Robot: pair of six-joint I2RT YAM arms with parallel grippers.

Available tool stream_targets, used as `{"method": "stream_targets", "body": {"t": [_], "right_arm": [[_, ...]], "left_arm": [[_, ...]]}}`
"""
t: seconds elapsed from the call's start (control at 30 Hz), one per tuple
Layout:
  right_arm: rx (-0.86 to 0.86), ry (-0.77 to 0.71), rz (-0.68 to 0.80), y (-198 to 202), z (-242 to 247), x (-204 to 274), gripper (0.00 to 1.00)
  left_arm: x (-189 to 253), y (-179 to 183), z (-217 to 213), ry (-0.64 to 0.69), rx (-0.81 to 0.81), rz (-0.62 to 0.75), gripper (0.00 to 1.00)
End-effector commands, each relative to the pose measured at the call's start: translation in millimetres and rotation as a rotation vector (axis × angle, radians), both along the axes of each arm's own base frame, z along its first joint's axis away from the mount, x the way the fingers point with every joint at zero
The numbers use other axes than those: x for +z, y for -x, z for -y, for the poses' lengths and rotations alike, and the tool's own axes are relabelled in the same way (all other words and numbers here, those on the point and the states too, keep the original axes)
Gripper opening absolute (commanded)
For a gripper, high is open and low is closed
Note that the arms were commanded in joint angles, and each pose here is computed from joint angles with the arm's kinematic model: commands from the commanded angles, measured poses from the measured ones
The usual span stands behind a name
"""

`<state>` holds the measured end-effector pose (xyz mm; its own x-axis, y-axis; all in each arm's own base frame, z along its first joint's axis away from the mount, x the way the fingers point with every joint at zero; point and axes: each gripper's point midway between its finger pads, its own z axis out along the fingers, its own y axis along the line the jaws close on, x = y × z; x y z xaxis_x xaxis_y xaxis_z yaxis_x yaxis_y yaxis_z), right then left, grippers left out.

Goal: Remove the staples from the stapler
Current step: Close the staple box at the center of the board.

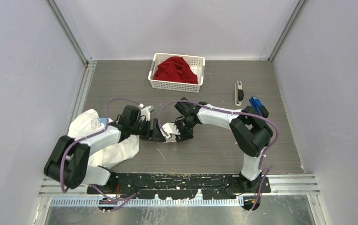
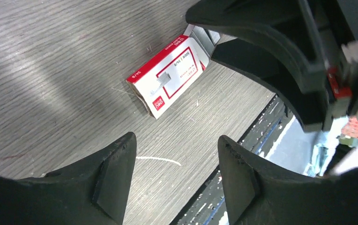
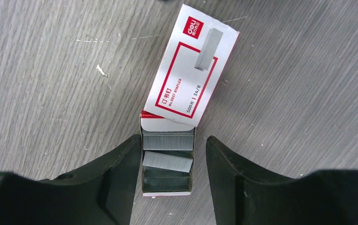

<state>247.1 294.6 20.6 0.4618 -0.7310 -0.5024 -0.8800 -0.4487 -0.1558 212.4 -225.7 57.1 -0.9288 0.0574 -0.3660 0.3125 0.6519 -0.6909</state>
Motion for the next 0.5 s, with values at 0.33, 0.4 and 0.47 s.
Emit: {"method": "stream_targets", "body": {"t": [0.33, 0.4, 0.47], "right_arm": [[-0.057, 0.026, -0.034, -8, 12, -8, 0.61], [-0.056, 0.026, -0.040, -7, 12, -8, 0.62], [-0.056, 0.023, -0.041, -7, 12, -7, 0.62]], "left_arm": [[68, -16, 4, 0.137, 0.093, 0.795, 0.76], [72, -18, -4, 0.146, 0.138, 0.864, 0.91], [69, -18, -11, 0.134, 0.158, 0.910, 1.00]]}}
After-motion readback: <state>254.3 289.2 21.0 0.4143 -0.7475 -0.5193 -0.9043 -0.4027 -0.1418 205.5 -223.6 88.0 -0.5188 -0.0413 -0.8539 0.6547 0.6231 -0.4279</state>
